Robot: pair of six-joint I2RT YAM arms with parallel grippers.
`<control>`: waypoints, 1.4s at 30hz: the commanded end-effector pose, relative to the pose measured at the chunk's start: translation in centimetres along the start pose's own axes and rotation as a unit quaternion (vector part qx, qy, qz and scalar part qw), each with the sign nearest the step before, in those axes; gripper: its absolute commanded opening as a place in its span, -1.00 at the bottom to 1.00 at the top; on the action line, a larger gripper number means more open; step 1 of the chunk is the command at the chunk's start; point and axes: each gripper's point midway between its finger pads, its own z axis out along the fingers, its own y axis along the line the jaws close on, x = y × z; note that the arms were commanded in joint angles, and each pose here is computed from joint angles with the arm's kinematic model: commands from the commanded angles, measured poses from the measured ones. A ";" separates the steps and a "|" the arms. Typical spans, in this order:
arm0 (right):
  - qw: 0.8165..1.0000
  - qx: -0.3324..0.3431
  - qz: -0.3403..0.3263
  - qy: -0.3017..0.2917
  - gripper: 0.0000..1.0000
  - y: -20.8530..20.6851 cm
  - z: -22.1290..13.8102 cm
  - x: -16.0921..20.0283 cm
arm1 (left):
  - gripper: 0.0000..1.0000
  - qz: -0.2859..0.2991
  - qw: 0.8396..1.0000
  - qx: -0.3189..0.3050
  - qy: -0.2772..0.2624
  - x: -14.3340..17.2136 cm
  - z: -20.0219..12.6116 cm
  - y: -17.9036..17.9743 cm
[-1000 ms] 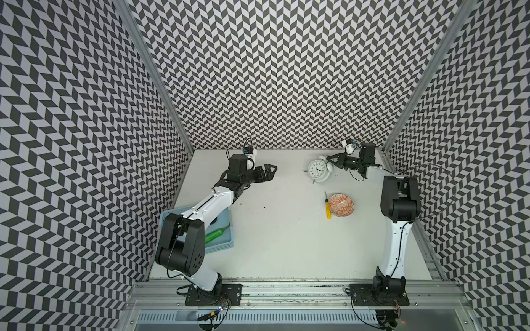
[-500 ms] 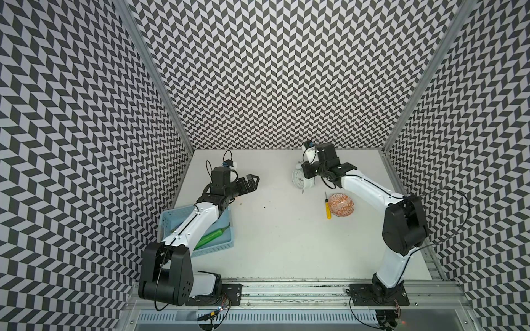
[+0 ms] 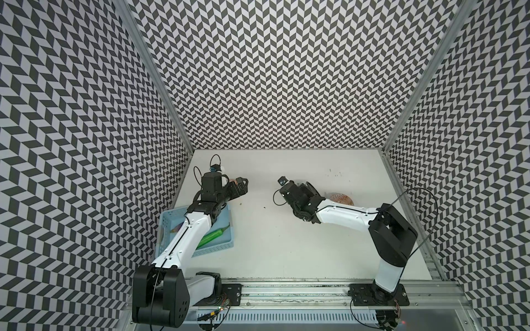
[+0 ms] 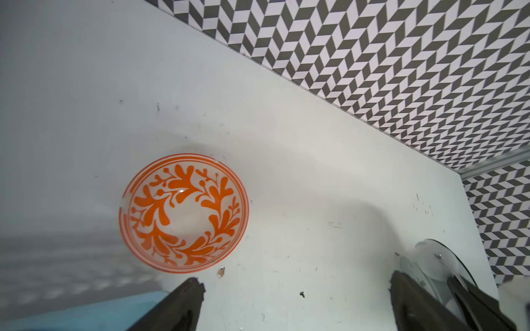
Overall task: Remove the battery from the alarm
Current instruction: Adjust the alarm at the center of the board.
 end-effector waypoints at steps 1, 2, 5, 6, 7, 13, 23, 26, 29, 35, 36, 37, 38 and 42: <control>1.000 -0.006 0.019 -0.010 -1.00 2.3 -1.8 -0.6 | 1.00 -0.027 0.997 -0.073 -0.010 0.3 -0.9 3.5; 0.999 -0.023 0.026 -0.007 -1.00 3.3 -2.1 -0.5 | 1.00 -0.032 0.996 -0.080 -0.015 0.2 -1.2 3.9; 0.996 -0.084 0.044 -0.002 -0.80 6.9 -3.4 -0.8 | 1.00 -0.036 0.996 -0.084 -0.026 0.0 -1.8 4.5; 0.993 -0.106 0.049 -0.002 -0.73 8.3 -3.9 -1.0 | 1.00 -0.034 0.996 -0.084 -0.028 0.0 -2.0 4.4; 0.991 -0.124 0.051 -0.004 -0.64 9.7 -4.5 -1.2 | 1.00 -0.034 0.996 -0.081 -0.028 0.0 -2.1 4.4; 0.984 -0.169 0.053 0.005 -0.37 14.6 -5.6 -0.9 | 1.00 -0.018 0.998 -0.058 -0.031 0.0 -2.6 3.5; 0.950 -0.274 0.142 -0.056 0.31 9.0 -10.4 -5.3 | 0.98 0.057 0.997 0.039 0.045 3.9 -0.8 -3.5; 0.920 -0.328 0.211 -0.027 0.37 5.2 -8.5 -3.9 | 0.95 0.079 0.991 0.069 0.086 6.7 0.3 -6.7; 0.900 -0.340 0.274 -0.005 0.31 1.2 -5.5 -1.1 | 0.91 0.096 0.984 0.090 0.116 9.0 1.4 -9.2; 0.874 -0.351 0.335 0.031 0.14 -2.1 -0.3 2.8 | 0.67 0.129 0.969 0.104 0.182 13.2 4.1 -12.5; 0.869 -0.353 0.344 0.037 0.13 -2.3 0.6 3.2 | 0.65 0.132 0.967 0.101 0.192 13.8 4.5 -12.7; 0.862 -0.362 0.352 0.044 0.13 -2.2 1.3 3.5 | 0.62 0.133 0.966 0.101 0.198 14.2 4.8 -12.8; 0.852 -0.379 0.358 0.054 0.11 -1.9 1.9 3.7 | 0.58 0.133 0.964 0.105 0.207 14.8 4.9 -13.1; 0.818 -0.440 0.361 0.081 0.08 0.6 2.0 4.1 | 0.51 0.138 0.954 0.117 0.240 16.7 4.7 -14.3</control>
